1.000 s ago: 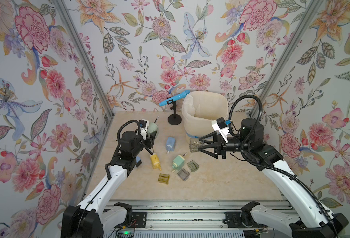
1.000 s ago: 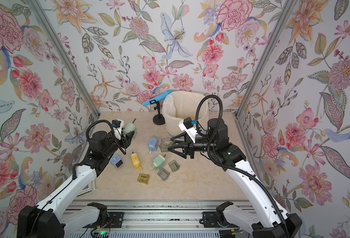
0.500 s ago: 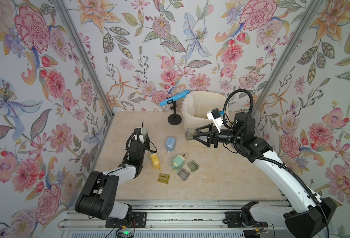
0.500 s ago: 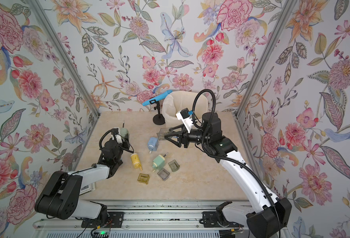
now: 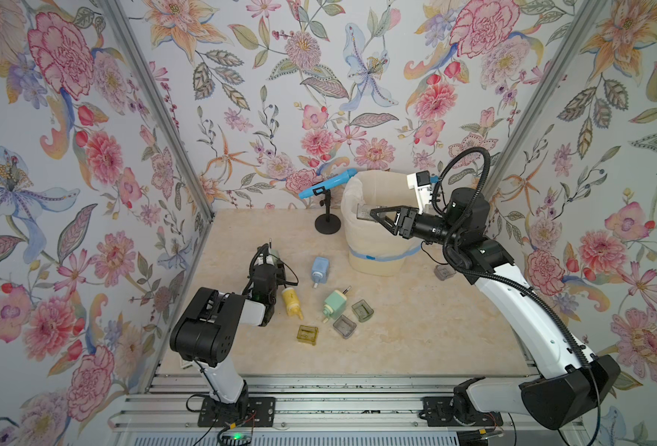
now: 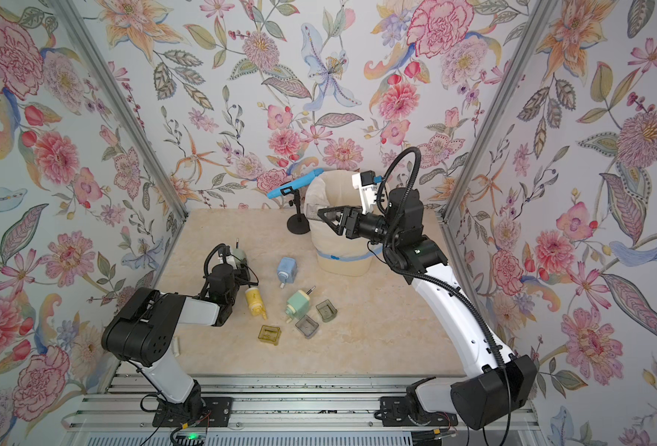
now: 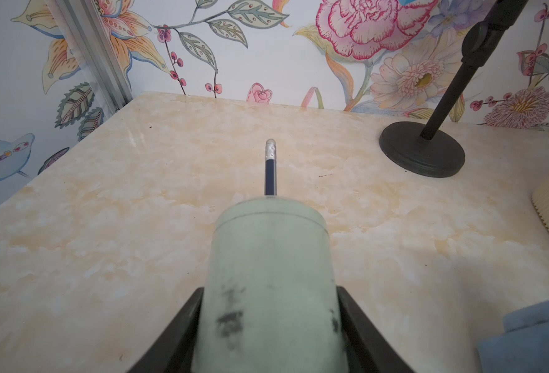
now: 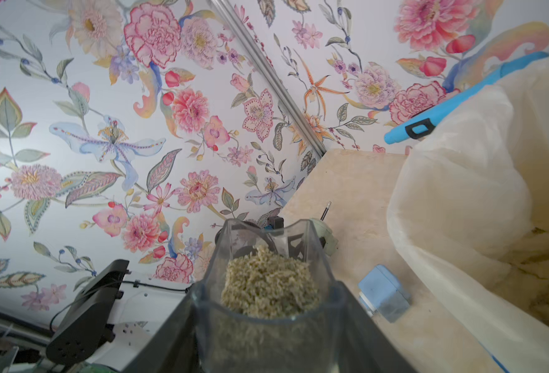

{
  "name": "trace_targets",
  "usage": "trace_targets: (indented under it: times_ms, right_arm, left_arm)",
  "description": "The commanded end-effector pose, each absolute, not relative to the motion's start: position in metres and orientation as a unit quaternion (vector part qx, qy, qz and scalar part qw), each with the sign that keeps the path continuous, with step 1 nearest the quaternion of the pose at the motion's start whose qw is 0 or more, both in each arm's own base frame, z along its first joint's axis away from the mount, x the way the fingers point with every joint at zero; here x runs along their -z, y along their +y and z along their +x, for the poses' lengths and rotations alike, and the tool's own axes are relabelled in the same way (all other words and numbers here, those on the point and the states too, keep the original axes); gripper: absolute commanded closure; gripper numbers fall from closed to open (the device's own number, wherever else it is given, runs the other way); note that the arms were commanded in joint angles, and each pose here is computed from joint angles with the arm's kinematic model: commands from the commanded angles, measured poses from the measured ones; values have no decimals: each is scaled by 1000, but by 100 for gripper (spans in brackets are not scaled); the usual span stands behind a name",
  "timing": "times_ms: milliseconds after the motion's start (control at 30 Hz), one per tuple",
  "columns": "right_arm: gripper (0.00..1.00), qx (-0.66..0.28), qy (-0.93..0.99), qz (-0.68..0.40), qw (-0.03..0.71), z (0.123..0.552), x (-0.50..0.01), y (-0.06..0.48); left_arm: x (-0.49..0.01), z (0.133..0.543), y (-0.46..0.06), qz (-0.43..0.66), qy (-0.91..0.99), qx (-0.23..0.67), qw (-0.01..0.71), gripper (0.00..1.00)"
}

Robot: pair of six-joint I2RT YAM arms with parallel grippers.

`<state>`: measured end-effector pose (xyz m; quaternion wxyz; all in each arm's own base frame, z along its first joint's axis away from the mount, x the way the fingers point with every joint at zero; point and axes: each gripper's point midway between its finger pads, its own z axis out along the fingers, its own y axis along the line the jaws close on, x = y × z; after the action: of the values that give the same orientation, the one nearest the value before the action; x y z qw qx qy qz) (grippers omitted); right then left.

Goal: Take out the pencil sharpener tray and clean the shavings
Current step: Place the pencil sharpener at the center of the board.

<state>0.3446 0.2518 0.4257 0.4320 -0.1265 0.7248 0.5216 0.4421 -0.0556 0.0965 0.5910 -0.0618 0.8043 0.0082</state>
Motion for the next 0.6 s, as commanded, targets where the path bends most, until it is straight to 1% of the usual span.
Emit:
trace_targets:
  times_ms: [0, 100, 233, 400, 467, 567]
  right_arm:
    - [45, -572, 710, -38, 410, 365, -434, 242]
    - [43, -579, 713, 6, 396, 379, -428, 233]
    - [43, -600, 709, 73, 364, 398, -419, 225]
    - [46, -632, 683, 153, 332, 418, -417, 218]
    - [45, -633, 681, 187, 319, 425, -414, 217]
    - [44, -637, 674, 209, 311, 435, -418, 217]
  left_arm:
    - [-121, 456, -55, -86, 776, 10, 625, 60]
    - [-121, 456, -56, -88, 776, 13, 624, 52]
    - [-117, 455, -56, -94, 781, 19, 617, 42]
    - [-113, 454, -56, -97, 784, 21, 612, 37]
    - [-112, 453, -54, -99, 786, 17, 610, 35]
    - [-113, 454, -54, -98, 788, 15, 607, 32]
